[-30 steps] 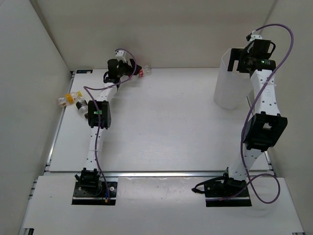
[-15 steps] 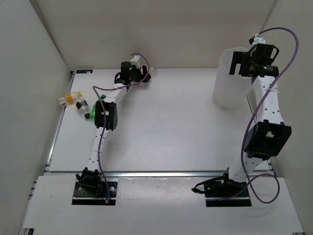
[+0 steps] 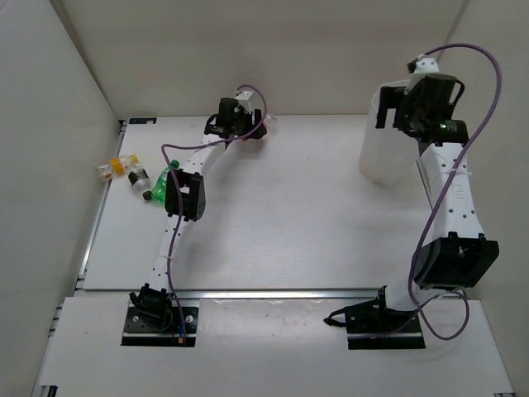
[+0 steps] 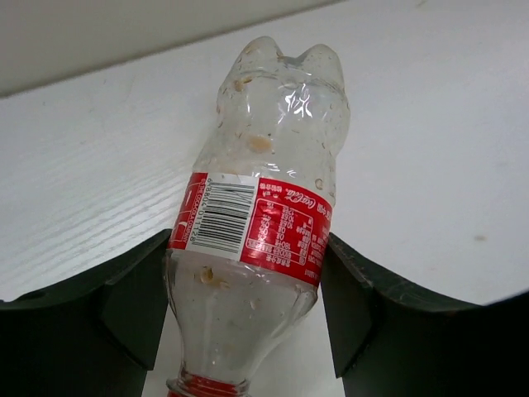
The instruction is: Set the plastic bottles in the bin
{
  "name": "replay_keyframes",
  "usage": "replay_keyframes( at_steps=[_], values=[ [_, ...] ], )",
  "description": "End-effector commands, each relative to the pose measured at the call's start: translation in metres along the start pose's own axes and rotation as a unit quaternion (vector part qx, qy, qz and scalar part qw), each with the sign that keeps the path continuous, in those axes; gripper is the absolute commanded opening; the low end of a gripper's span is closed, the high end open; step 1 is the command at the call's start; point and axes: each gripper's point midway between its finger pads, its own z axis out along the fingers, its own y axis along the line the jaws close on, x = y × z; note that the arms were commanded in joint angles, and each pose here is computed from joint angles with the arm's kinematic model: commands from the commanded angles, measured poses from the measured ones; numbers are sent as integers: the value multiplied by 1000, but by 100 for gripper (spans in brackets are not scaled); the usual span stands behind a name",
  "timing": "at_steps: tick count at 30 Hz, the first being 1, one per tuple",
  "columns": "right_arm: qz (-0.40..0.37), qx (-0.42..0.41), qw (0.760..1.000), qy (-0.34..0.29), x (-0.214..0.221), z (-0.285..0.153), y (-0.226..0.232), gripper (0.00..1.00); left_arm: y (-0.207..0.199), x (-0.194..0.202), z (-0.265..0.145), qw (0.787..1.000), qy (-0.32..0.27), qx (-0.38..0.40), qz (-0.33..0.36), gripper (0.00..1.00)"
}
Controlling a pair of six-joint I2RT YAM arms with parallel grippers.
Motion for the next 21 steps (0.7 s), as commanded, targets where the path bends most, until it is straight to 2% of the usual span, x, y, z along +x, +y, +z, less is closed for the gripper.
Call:
replay_keyframes(
  at_steps=[1, 3, 5, 6, 7, 8, 9, 10, 11, 13, 14, 15, 16, 17, 18, 21],
  values=[
    [-34, -60, 997, -30, -24, -22, 57, 99, -68, -166, -99, 991, -123, 56, -9, 47],
    [-25, -122, 992, -28, -24, -30, 100, 100, -93, -197, -144, 986, -130, 100, -38, 43],
    [-11, -201, 979, -27, -22, -40, 136, 99, -89, -180, -166, 987, -90, 105, -79, 39],
    [0, -227, 974, -18, -14, -41, 151, 100, -98, -204, -202, 984, -113, 112, -81, 38],
    [13, -247, 969, -3, 0, -46, 165, 99, -108, -197, -224, 982, -113, 120, -93, 38],
    [16, -263, 964, -26, -9, -58, 175, 99, -105, -158, -218, 981, -97, 130, -102, 40],
    [28, -282, 958, -36, -6, -64, 188, 99, -115, -133, -246, 979, -92, 136, -124, 41],
    [35, -298, 953, -30, 5, -68, 199, 99, -139, -168, -294, 967, -168, 165, -96, 44],
    [48, -330, 942, -45, 5, -78, 208, 99, -144, -151, -316, 963, -178, 167, -110, 47],
    [84, -413, 904, -73, -6, -112, 235, 99, -156, -118, -332, 966, -152, 165, -129, 46],
    [96, -430, 896, -58, 11, -110, 242, 99, -169, -115, -346, 965, -154, 176, -121, 45],
    [102, -477, 868, -94, -6, -138, 254, 99, -185, -91, -345, 963, -136, 197, -123, 45],
    [101, -505, 849, -115, 0, -146, 266, 100, -200, -91, -360, 959, -144, 213, -120, 46],
    [112, -528, 835, -108, 12, -159, 273, 100, -211, -73, -365, 958, -128, 225, -125, 45],
    [113, -553, 815, -128, 7, -177, 280, 99, -209, -56, -360, 961, -118, 208, -138, 45],
    [123, -587, 789, -135, 21, -200, 287, 99, -221, -42, -385, 950, -135, 230, -162, 46]
  ],
)
